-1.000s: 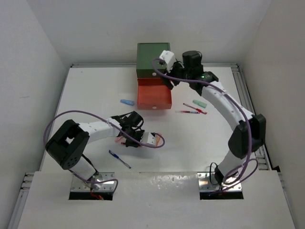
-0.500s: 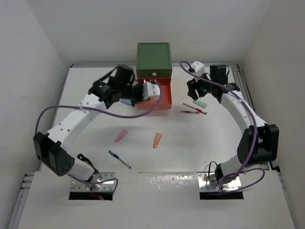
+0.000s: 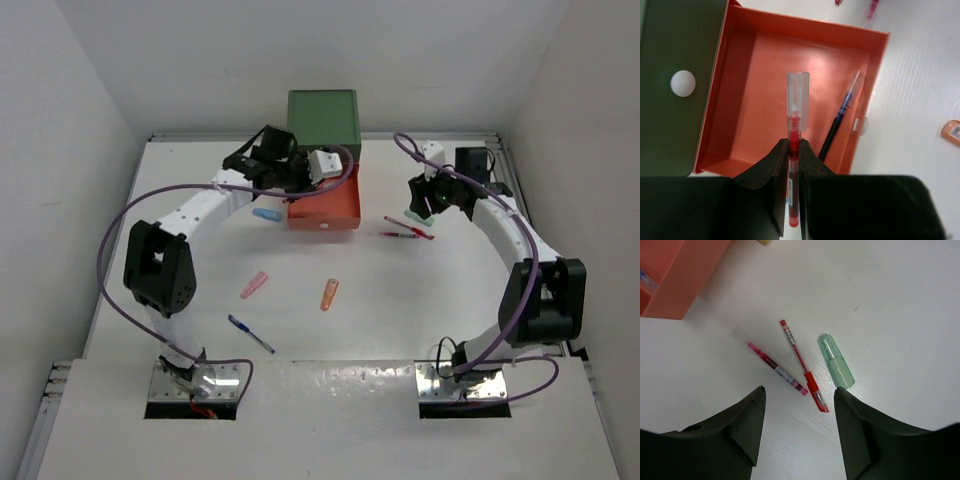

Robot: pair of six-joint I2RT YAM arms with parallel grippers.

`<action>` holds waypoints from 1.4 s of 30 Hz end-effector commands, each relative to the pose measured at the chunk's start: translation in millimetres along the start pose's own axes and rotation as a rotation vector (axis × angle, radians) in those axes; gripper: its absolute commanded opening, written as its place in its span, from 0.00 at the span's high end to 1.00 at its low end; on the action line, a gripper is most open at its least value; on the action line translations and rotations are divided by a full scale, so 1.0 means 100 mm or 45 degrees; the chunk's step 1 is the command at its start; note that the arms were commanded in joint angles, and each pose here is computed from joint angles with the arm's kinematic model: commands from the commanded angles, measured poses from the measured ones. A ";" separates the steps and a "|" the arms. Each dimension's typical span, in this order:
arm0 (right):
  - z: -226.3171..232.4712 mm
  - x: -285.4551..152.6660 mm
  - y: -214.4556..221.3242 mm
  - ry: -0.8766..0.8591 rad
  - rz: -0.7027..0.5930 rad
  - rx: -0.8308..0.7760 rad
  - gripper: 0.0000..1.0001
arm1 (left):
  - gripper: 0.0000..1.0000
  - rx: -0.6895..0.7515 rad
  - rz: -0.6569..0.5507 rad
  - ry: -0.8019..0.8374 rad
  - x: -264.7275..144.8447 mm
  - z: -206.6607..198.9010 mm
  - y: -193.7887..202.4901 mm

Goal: Sort the stationery into containers
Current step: Place the pen in the drawer, then pick up the pen from the center of the board.

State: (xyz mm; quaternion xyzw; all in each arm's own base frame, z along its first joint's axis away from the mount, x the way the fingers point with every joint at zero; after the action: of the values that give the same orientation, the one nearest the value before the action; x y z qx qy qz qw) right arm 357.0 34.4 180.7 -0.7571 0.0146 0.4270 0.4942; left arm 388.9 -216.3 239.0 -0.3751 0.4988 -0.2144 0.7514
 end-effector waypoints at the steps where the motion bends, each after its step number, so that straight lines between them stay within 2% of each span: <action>1: -0.12 0.06 0.06 0.025 -0.015 0.011 0.44 | 0.94 0.037 -0.153 -0.069 0.04 0.19 -0.28; 10: -0.30 0.15 0.36 0.055 0.077 0.083 0.45 | 0.90 -0.032 -0.236 -0.071 0.23 0.36 -0.44; 11: -0.30 0.16 0.39 0.053 0.082 0.092 0.45 | 0.82 -0.043 -0.231 -0.070 0.25 0.36 -0.43; 12: -0.32 0.17 0.41 0.056 0.087 0.086 0.45 | 0.64 -0.057 -0.215 -0.066 0.31 0.36 -0.40; 13: -0.33 0.18 0.42 0.058 0.088 0.077 0.45 | 0.55 -0.063 -0.214 -0.074 0.30 0.38 -0.40; 15: -0.35 0.22 0.48 0.040 0.104 0.016 0.49 | 0.43 -0.071 -0.205 -0.086 0.31 0.39 -0.39; 16: -0.36 0.23 0.46 0.026 0.104 -0.019 0.58 | 0.41 -0.080 -0.209 -0.089 0.29 0.39 -0.41; 17: -0.38 0.26 0.47 0.012 0.112 -0.076 0.61 | 0.40 -0.080 -0.217 -0.092 0.26 0.39 -0.43; 18: -0.37 0.31 0.52 -0.017 0.140 -0.087 0.64 | 0.40 -0.089 -0.219 -0.088 0.25 0.37 -0.46; 25: -0.47 0.52 0.47 -0.108 0.183 -0.161 0.71 | 0.40 -0.086 -0.286 -0.030 -0.07 0.17 -0.82; 28: -0.39 0.61 0.45 -0.144 0.177 -0.209 0.70 | 0.40 -0.083 -0.305 -0.024 -0.17 0.03 -0.83; 33: -0.21 0.76 0.39 -0.214 0.200 -0.239 0.65 | 0.39 -0.150 -0.234 0.018 -0.09 -0.14 -0.57; 42: -0.12 0.92 0.45 -0.265 0.242 -0.245 0.61 | 0.39 -0.166 -0.235 0.017 -0.14 -0.20 -0.53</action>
State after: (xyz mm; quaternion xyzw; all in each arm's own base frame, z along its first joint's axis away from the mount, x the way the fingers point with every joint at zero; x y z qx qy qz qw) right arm 391.1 36.2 82.6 -0.7418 0.0086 0.5542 0.3775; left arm 374.0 -247.1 252.2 -0.4532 0.5094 -0.2208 0.6974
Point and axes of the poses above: each gripper's point midway between its finger pads, its own x axis out along the fingers, its own z axis along the line the jaws close on, y = z × x, the point moved 7 cm from there along -x, back along the fingers, and after that the axes turned 6 degrees about -x, right-handed, at the moved point
